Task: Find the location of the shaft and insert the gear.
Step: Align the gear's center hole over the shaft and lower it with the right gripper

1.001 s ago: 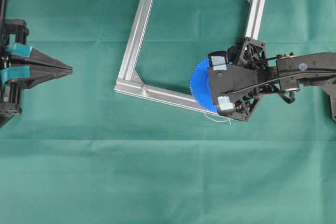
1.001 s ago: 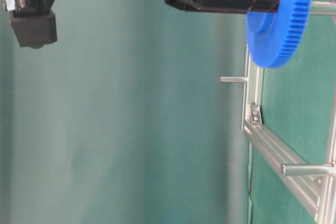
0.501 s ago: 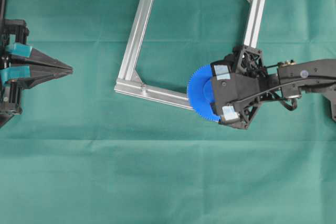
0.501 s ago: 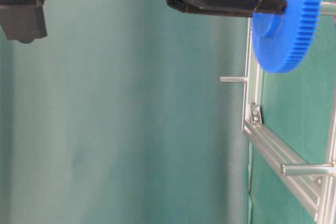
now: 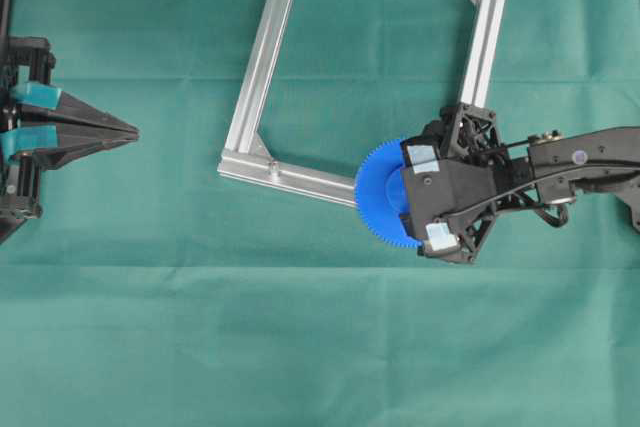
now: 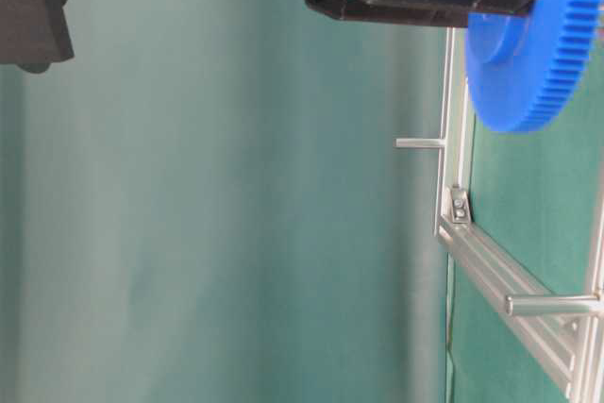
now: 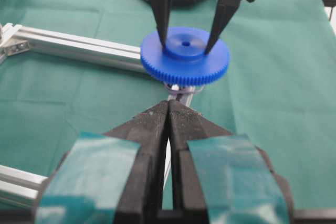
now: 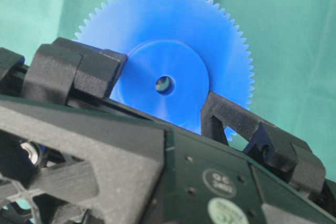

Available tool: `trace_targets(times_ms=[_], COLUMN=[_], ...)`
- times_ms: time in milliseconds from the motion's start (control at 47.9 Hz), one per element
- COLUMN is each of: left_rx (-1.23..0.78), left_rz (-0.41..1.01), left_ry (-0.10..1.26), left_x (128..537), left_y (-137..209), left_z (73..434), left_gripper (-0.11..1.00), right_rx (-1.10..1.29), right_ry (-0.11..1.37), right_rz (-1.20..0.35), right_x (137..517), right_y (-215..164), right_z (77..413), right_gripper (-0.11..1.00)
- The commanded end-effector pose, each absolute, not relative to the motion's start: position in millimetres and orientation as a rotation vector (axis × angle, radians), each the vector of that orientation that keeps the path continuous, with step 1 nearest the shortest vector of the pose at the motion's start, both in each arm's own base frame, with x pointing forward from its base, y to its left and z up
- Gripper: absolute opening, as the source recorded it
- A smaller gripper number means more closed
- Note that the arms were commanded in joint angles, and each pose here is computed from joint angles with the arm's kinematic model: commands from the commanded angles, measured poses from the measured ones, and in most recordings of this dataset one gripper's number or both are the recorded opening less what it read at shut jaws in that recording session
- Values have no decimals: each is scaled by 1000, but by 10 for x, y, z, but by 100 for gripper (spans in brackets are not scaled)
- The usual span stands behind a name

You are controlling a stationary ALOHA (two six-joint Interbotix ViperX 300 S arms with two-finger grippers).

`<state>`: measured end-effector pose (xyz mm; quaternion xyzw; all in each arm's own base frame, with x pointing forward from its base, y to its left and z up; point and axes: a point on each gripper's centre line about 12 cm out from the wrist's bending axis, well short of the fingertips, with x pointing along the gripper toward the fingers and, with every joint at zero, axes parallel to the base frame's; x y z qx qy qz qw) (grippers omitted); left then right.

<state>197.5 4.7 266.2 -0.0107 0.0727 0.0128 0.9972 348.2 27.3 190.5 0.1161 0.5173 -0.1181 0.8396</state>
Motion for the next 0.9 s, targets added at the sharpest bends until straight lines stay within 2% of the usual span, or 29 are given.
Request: trace_targets(times_ms=[0,876], left_rx=[-24,-26], left_rz=[26,28], left_ry=[115,115], left_x=[2004,2004], left_y=[48,51], left_z=[2780,2780], left_gripper=[1,1], right_rx=[245,221], right_ry=[1063,1063], right_rz=[-238,-278], right_x=[3525,3523], right_y=[293,122], right_z=[1995,1956], right_gripper=[70,70])
